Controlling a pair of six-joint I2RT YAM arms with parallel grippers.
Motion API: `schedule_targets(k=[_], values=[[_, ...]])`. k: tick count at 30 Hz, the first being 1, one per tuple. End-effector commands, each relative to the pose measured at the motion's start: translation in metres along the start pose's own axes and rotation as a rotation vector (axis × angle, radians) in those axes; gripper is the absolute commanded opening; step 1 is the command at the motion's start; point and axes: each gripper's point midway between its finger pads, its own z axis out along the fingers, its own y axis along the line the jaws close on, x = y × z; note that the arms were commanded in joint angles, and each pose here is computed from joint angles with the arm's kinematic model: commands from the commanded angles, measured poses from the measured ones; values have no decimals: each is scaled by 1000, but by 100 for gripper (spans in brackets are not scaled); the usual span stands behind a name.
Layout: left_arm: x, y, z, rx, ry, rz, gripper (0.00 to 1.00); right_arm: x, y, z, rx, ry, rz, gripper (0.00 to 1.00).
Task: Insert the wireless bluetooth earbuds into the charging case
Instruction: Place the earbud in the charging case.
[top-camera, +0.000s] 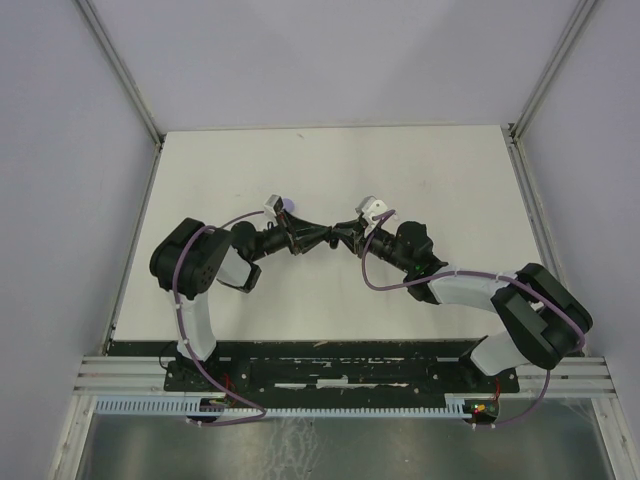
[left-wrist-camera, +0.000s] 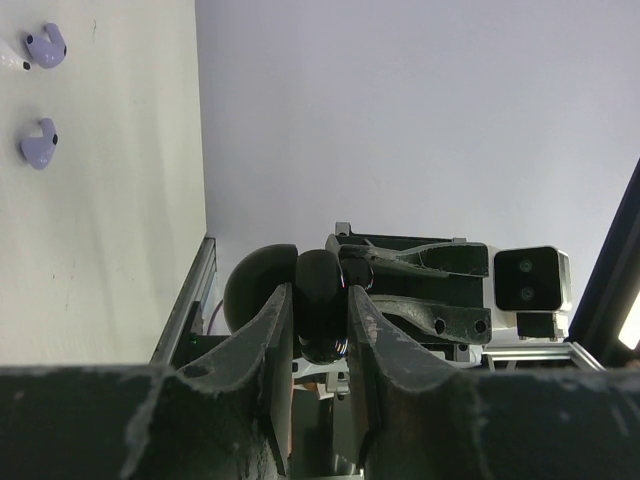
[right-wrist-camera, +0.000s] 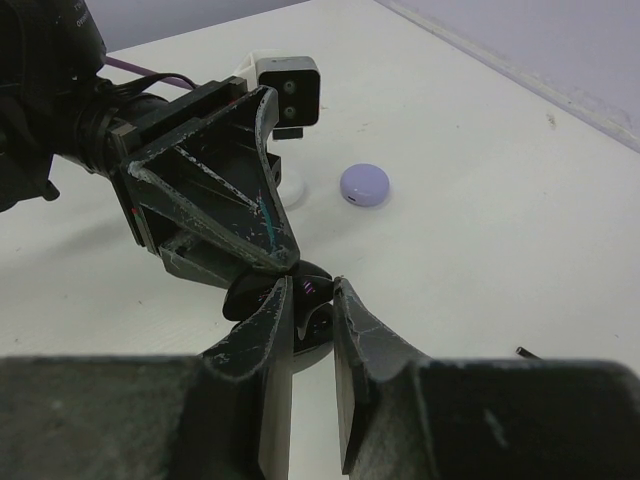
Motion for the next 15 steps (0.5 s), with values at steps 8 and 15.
schedule_targets(k=[8,15], values=[[21,-54,-5,180,62,151,3,-4,3,1,-15,-24,-12,2],[18,-55,-4,183,54,150,3,-3,4,1,-11,-7,8,18]])
